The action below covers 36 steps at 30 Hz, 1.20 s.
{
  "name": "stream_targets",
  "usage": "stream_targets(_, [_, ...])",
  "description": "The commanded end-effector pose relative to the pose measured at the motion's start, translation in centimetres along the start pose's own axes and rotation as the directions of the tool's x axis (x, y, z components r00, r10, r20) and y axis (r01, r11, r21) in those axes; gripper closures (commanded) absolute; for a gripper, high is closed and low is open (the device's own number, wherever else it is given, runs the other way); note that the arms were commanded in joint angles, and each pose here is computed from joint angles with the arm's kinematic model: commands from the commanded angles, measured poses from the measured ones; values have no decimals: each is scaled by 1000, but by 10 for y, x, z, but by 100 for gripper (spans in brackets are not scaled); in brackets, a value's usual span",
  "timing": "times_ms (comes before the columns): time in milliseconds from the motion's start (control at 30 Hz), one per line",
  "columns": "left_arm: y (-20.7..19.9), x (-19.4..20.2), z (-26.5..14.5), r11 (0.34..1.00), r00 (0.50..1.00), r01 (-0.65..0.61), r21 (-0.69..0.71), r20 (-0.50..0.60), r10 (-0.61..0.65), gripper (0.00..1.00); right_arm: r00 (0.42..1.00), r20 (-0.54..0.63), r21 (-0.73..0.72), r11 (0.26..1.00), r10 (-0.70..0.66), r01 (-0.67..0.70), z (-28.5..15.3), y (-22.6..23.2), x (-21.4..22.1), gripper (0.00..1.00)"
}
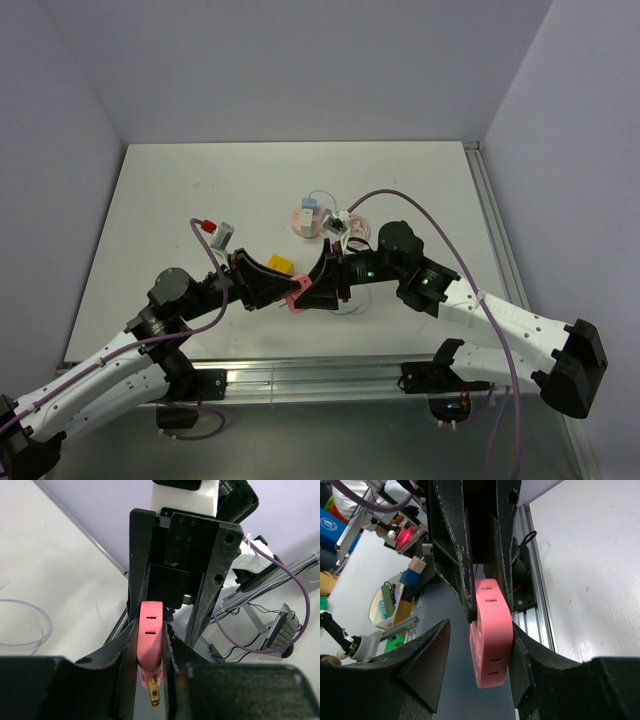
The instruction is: Insert the plug
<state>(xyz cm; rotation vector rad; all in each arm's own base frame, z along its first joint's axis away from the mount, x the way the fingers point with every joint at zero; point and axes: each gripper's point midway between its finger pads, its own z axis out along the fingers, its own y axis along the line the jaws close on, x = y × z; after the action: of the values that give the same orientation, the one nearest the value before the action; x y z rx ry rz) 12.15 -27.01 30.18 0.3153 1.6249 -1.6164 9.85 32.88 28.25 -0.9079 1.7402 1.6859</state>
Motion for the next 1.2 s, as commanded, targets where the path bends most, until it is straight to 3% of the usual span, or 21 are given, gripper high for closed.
stream_targets(0, [-23, -16, -1, 995, 997, -19, 95, 71, 12, 100, 998, 62, -67, 997, -33, 37, 4, 17, -23, 45])
stream_targets(533, [-30, -23, -3, 991, 993, -32, 127, 113, 18, 100, 998, 68, -116, 993, -7, 15, 11, 20, -26, 56])
stream_targets(1167, [-28, -25, -1, 991, 992, -43, 123, 123, 28, 99, 998, 66, -133, 991, 13, -4, 17, 21, -28, 57])
